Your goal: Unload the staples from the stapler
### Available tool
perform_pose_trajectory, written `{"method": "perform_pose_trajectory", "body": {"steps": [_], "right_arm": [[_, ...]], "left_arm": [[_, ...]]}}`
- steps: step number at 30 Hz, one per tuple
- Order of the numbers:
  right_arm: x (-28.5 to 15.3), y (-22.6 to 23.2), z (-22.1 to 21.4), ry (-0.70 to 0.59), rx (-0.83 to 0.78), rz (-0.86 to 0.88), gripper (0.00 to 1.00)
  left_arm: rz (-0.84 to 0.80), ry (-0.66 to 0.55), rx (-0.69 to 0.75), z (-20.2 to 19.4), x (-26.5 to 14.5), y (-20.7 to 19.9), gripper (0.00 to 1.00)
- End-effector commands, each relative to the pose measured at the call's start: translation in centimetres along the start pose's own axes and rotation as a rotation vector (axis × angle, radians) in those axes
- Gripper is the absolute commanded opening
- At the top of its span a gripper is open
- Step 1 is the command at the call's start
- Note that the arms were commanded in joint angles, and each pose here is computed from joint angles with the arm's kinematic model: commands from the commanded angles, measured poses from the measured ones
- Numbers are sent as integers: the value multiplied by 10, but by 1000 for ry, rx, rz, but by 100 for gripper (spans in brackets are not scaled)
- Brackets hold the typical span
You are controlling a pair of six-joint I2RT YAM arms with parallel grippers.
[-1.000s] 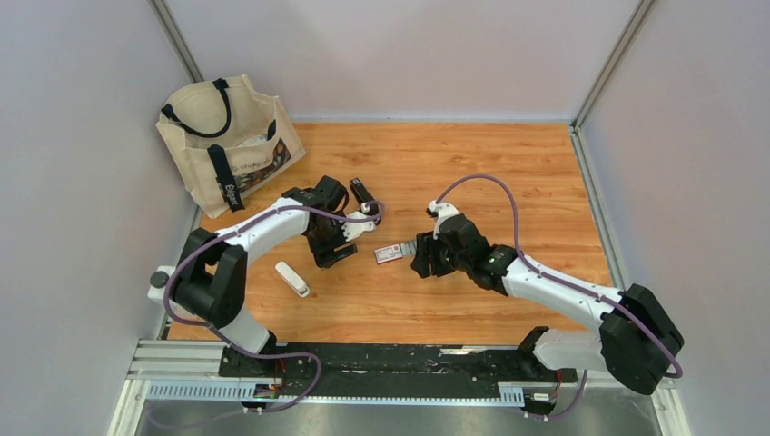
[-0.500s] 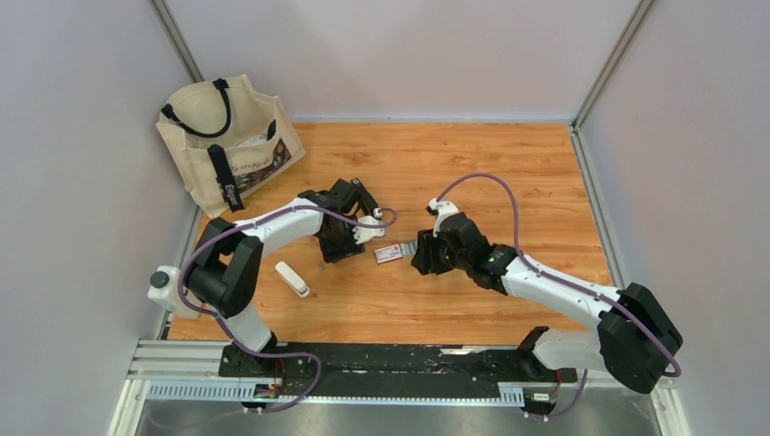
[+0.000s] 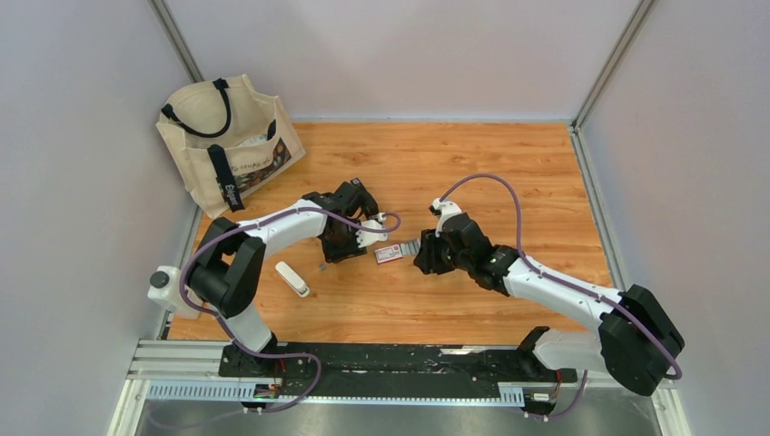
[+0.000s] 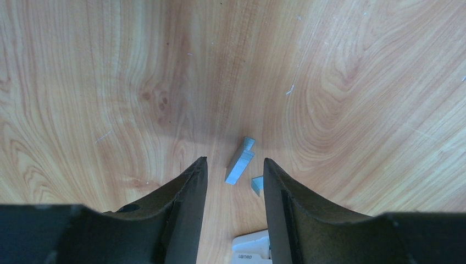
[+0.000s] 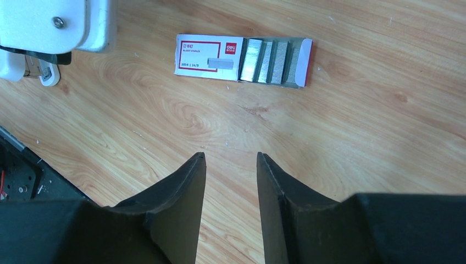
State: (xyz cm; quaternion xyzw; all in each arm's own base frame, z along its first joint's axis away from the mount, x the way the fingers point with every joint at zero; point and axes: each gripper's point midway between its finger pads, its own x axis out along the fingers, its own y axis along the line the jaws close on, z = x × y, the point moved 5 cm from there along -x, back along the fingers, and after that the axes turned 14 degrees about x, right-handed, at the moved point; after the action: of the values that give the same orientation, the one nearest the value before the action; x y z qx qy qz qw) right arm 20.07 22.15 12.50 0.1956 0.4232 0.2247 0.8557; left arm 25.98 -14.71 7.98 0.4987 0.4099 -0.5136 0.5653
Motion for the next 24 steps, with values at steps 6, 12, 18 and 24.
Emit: {"method": "perform_pose_trajectory", "body": {"steps": [6,12,18,24], "right_arm": [[-7,5,10,-65,16,36,41],[-8,4,11,-72,21,32,38],[-9,4,11,-79,24,34,37],[-11,4,12,-90,28,41,37]], "left_arm": [[-10,28,50,-4,1,-6,53],[-14,37,57,-1,5,-7,54],[5,33,53,4,8,-5,38],[24,42,65,8,11,-8,29]]}}
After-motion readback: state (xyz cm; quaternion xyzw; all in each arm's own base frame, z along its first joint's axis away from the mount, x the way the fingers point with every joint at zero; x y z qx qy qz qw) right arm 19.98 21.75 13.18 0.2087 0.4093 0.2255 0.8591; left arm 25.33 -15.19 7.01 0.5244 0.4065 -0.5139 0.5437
